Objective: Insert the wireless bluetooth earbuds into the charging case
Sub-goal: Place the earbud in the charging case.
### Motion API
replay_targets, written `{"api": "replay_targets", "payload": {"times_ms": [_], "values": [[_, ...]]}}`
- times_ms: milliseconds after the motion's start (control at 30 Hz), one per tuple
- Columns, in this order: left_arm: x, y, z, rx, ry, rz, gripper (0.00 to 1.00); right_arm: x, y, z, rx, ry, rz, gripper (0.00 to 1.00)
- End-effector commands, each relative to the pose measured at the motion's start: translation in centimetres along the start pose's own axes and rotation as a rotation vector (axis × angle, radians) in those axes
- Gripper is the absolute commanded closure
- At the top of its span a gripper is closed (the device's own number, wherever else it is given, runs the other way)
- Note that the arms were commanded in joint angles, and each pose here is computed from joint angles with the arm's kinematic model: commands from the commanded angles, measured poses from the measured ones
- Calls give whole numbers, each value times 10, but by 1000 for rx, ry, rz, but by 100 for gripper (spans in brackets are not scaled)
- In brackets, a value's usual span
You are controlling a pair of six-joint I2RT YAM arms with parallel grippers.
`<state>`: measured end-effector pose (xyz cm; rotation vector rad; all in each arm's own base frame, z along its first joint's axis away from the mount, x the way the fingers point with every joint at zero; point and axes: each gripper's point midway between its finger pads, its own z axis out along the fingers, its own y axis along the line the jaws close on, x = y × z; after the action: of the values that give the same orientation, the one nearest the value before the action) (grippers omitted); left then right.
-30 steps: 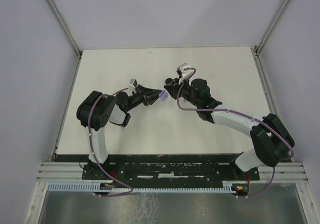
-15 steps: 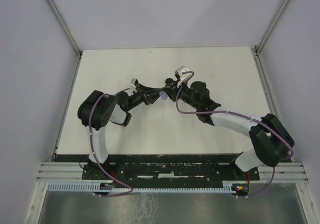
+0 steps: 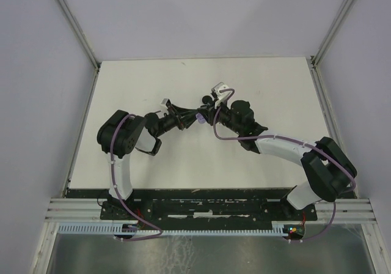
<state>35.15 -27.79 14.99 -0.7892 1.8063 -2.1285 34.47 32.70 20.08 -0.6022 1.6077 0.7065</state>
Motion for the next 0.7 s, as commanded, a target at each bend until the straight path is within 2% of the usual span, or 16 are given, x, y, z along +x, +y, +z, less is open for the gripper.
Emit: {"api": "replay_targets", "payload": {"times_ms": [0, 667], "values": [[15, -39, 0, 142, 57, 71, 97, -11, 5, 2, -19, -54, -27, 98], [21, -51, -4, 177, 71, 69, 97, 3, 2, 4, -15, -25, -41, 98]]}}
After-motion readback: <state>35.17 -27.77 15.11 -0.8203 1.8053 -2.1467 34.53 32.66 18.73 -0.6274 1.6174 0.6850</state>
